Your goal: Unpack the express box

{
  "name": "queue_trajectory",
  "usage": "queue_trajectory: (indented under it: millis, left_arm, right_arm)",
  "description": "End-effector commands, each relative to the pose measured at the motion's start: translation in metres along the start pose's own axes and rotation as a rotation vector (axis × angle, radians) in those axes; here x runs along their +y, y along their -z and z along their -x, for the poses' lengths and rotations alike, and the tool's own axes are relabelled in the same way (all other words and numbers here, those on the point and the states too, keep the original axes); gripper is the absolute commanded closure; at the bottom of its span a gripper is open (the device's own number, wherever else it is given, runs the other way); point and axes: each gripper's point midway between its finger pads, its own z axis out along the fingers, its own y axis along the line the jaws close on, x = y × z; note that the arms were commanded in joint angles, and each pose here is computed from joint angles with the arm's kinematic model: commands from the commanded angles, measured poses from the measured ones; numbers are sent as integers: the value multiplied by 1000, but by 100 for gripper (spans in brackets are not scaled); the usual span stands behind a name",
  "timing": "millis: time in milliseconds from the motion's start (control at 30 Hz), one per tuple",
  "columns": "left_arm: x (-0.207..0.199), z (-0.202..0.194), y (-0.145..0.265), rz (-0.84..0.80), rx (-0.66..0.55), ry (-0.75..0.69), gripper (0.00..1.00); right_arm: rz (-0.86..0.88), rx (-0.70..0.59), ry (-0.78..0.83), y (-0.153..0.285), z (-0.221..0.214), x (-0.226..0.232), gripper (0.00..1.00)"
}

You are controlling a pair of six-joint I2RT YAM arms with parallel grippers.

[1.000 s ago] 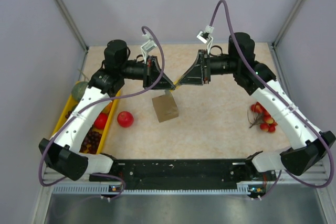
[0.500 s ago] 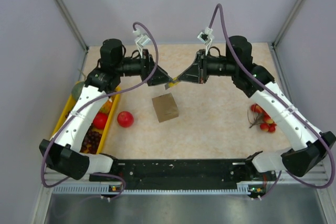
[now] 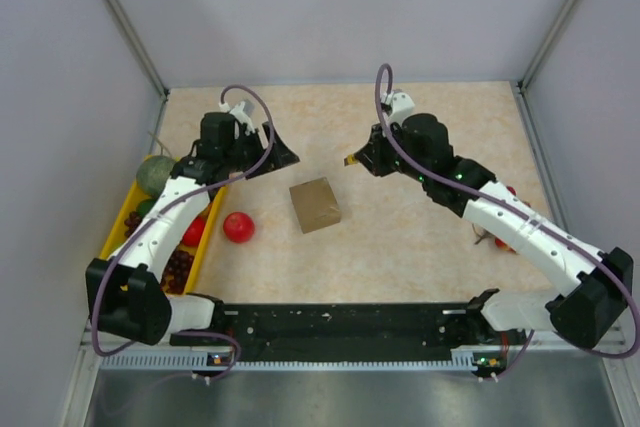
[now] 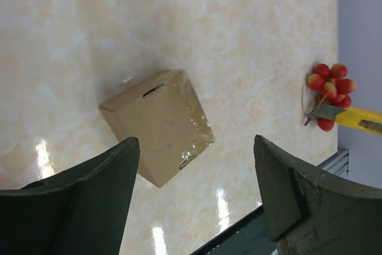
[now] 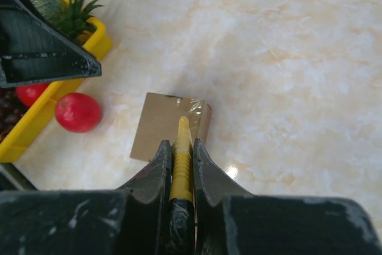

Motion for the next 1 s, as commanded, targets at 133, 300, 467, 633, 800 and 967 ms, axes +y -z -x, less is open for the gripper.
queue_trajectory:
  millis: [133, 300, 467, 633, 800, 967]
  left_arm:
    - [50, -37, -36, 171, 70, 122, 19]
    - [57, -67, -55, 123, 184, 171, 21]
    - [62, -87, -76, 105, 285, 260, 21]
    - [71, -108, -89, 104, 363, 325, 20]
    - [77, -124, -92, 111, 434, 357, 24]
    - [86, -127, -90, 155, 459, 319, 33]
  right_arm:
    - [-155, -73, -63, -28, -1, -24, 100]
    - [-125, -59, -88, -42, -17, -19, 100]
    - [-80, -66, -125, -52, -28, -13, 100]
    - [-61, -43, -131, -64, -41, -11, 100]
    - [-76, -11, -131, -74, -55, -15, 100]
    - [-97, 13, -124, -81, -66, -20, 100]
